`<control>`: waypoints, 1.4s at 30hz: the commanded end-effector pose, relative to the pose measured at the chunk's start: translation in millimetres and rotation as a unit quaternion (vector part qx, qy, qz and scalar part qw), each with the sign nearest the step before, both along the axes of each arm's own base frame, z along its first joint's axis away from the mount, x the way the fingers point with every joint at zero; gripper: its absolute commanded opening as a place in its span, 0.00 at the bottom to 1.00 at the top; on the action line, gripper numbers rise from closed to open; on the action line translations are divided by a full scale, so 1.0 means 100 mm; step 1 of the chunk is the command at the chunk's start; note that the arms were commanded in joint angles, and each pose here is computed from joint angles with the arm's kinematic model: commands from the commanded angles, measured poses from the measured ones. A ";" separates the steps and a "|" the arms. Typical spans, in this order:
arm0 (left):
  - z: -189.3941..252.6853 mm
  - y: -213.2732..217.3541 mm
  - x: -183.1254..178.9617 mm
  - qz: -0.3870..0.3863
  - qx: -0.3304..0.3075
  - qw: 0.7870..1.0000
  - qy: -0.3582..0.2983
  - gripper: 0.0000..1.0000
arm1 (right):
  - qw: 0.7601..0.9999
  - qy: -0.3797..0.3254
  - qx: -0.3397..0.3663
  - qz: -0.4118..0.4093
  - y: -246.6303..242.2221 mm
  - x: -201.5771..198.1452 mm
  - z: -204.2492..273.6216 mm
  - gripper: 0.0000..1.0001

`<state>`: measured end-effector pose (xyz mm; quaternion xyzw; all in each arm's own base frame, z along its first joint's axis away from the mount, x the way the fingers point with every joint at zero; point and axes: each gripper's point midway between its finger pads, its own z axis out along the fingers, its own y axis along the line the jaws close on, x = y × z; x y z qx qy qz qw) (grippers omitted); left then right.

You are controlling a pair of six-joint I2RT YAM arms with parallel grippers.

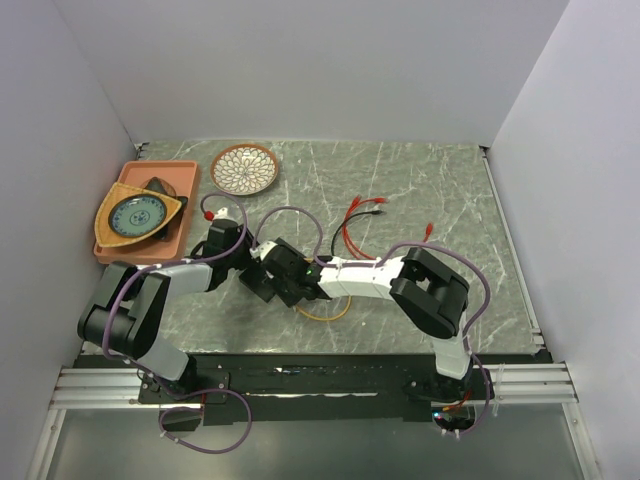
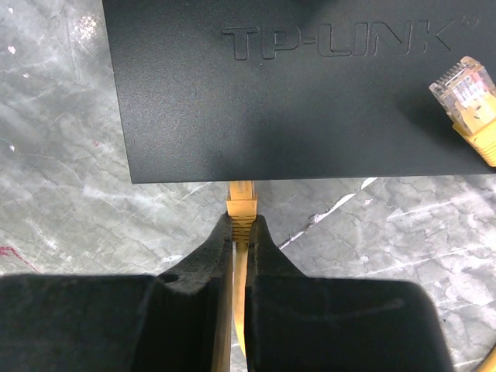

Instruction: Insert the plug into the switch port

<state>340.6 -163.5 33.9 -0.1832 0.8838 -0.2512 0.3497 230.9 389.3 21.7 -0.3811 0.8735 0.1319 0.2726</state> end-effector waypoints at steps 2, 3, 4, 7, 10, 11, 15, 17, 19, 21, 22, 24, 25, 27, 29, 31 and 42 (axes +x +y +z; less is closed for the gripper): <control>-0.40 -0.46 -1.06 -0.109 -0.063 0.975 0.186 0.36 | 0.948 -0.180 0.259 -0.047 0.81 0.77 1.36 0.00; -0.41 -0.46 -1.06 -0.108 -0.062 0.974 0.187 0.36 | 0.948 -0.179 0.258 -0.048 0.81 0.77 1.36 0.00; -0.41 -0.47 -1.06 -0.110 -0.063 0.974 0.186 0.37 | 0.949 -0.178 0.256 -0.049 0.81 0.78 1.34 0.00; -0.42 -0.45 -1.06 -0.110 -0.060 0.974 0.186 0.38 | 0.952 -0.170 0.252 -0.043 0.81 0.75 1.29 0.00; -0.43 -0.39 -1.01 -0.106 -0.035 0.977 0.181 0.45 | 0.952 -0.163 0.256 -0.038 0.75 0.67 1.29 0.00; -0.45 -0.35 -1.01 -0.102 -0.023 0.977 0.187 0.48 | 0.953 -0.161 0.253 -0.033 0.73 0.63 1.26 0.00; -0.41 -0.31 -0.91 -0.097 -0.010 0.979 0.180 0.55 | 0.962 -0.147 0.229 -0.036 0.53 0.53 1.05 0.15; -0.42 -0.29 -0.88 -0.091 -0.006 0.979 0.180 0.60 | 0.962 -0.144 0.231 -0.037 0.48 0.48 1.06 0.22; -0.40 -0.28 -0.83 -0.088 -0.002 0.980 0.177 0.63 | 0.965 -0.135 0.222 -0.038 0.39 0.43 0.97 0.28; -0.39 -0.22 -0.76 -0.077 0.007 0.981 0.177 0.66 | 0.968 -0.128 0.212 -0.041 0.31 0.38 0.88 0.33; -0.38 -0.19 -0.73 -0.074 0.014 0.982 0.174 0.71 | 0.967 -0.128 0.215 -0.040 0.29 0.36 0.90 0.35; -0.31 -0.07 -0.60 -0.049 0.031 0.986 0.159 0.78 | 0.970 -0.125 0.205 -0.047 0.20 0.33 0.84 0.42; -0.27 0.00 -0.57 -0.041 0.042 0.986 0.154 0.80 | 0.968 -0.130 0.209 -0.052 0.17 0.34 0.91 0.45; -0.17 0.14 -0.44 -0.015 0.062 0.988 0.138 0.86 | 0.968 -0.132 0.206 -0.058 0.10 0.32 0.92 0.55; 0.00 0.24 -0.32 -0.002 0.074 0.990 0.121 0.89 | 0.965 -0.143 0.211 -0.061 0.04 0.32 1.05 0.61; 0.16 0.30 -0.26 0.002 0.085 0.991 0.100 0.94 | 0.963 -0.154 0.213 -0.062 -0.01 0.32 1.20 0.71; 1.20 0.38 -0.05 0.014 0.082 0.995 -0.064 0.96 | 0.945 -0.188 0.226 -0.144 -0.64 0.57 1.79 0.99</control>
